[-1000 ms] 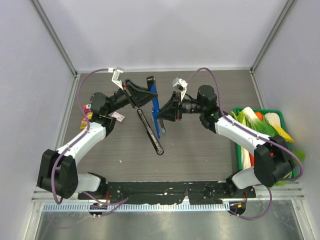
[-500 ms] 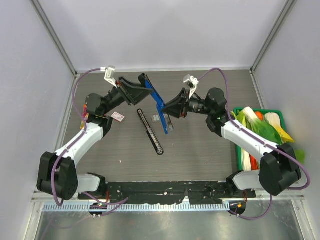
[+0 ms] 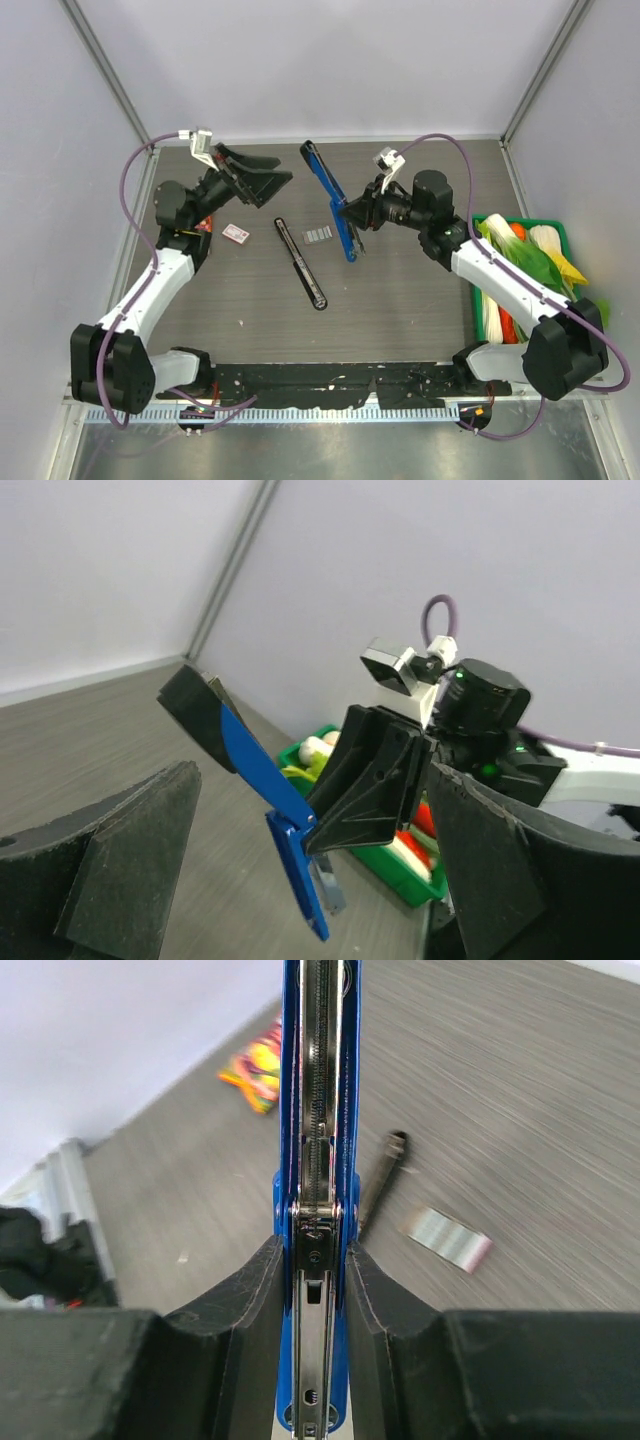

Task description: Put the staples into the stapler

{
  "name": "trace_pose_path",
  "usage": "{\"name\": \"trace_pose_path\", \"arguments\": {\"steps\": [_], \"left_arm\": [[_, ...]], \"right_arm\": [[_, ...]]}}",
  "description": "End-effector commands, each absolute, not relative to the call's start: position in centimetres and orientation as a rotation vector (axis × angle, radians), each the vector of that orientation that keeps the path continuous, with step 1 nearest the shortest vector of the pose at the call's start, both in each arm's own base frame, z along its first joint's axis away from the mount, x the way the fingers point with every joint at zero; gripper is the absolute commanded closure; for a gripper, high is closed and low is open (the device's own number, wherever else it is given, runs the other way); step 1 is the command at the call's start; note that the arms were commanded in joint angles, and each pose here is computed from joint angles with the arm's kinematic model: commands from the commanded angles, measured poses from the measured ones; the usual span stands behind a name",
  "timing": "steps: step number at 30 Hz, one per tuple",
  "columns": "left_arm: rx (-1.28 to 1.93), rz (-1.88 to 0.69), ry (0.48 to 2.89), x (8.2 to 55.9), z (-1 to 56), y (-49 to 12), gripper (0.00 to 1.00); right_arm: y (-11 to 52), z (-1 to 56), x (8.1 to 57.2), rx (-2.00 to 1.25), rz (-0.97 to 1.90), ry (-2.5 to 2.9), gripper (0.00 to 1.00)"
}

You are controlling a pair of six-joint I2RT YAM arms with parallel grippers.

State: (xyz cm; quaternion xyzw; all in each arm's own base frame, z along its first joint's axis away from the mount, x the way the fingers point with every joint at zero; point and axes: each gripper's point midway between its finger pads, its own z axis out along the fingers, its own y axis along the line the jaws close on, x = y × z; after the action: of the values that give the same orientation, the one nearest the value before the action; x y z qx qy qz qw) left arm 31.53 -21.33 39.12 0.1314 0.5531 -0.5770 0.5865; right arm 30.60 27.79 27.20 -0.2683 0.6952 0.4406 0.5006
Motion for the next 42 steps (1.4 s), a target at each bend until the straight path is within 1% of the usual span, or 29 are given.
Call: {"name": "trace_pose_path", "arguments": {"steps": [1,2,3,4,5,6,7,10,13,15,18,22,26,31,34,42], "left_arm": [[0.411,-1.126,1.398,32.5,39.5,-19.9,0.0],[0.391,-1.101,1.504,32.8,37.5,-19.5,0.0],[0.395,-1.049,1.522,33.0,37.3,-18.9,0.0],[0.418,-0.924,1.51,33.7,37.5,-17.9,0.0],[0.402,-0.877,1.591,33.2,36.3,-17.2,0.0],[0.415,-0.81,1.602,33.2,36.8,-16.5,0.0],[0.445,-0.725,1.685,32.9,35.0,-15.5,0.0],[0.476,-0.464,1.725,32.7,35.2,-12.3,0.0],[0.49,-0.279,1.841,30.8,33.5,-9.3,0.0],[0.49,-0.177,1.852,29.7,33.6,-7.7,0.0],[0.531,-0.165,1.883,27.6,32.5,-7.3,0.0],[0.519,-0.176,1.865,26.7,31.4,-6.9,0.0],[0.475,-0.212,1.895,26.9,29.8,-6.3,0.0],[0.453,-0.345,1.867,26.8,30.5,-7.3,0.0],[0.383,-0.365,1.863,27.0,30.8,-6.3,0.0],[0.37,-0.411,1.841,26.2,30.4,-6.4,0.0]], "right_arm": [[23.8,28.4,33.8,-0.527,0.714,1.754,0.99],[23.2,27.7,34.2,-0.505,0.669,1.787,0.99],[21.9,26.8,34.8,-0.451,0.594,1.833,0.99],[21.6,26.1,35.0,-0.435,0.571,1.853,0.99],[21.3,25.9,35.0,-0.409,0.558,1.87,0.99],[21.0,25.1,35.1,-0.389,0.544,1.902,0.99],[20.6,24.4,35.2,-0.365,0.522,1.924,0.99],[20.0,22.0,35.6,-0.315,0.463,2.011,0.99],[19.2,19.0,36.4,-0.265,0.378,2.112,0.99],[19.0,17.4,36.6,-0.264,0.34,2.163,0.99],[19.0,14.4,37.3,-0.264,0.295,2.245,0.99],[19.2,11.2,38.0,-0.251,0.255,2.325,0.99],[19.2,9.7,38.7,-0.239,0.217,2.372,0.99],[19.4,8.8,38.8,-0.256,0.204,2.41,0.99],[19.4,8.0,38.7,-0.27,0.202,2.432,0.99],[19.8,5.7,38.0,-0.295,0.208,2.497,0.99]]}}
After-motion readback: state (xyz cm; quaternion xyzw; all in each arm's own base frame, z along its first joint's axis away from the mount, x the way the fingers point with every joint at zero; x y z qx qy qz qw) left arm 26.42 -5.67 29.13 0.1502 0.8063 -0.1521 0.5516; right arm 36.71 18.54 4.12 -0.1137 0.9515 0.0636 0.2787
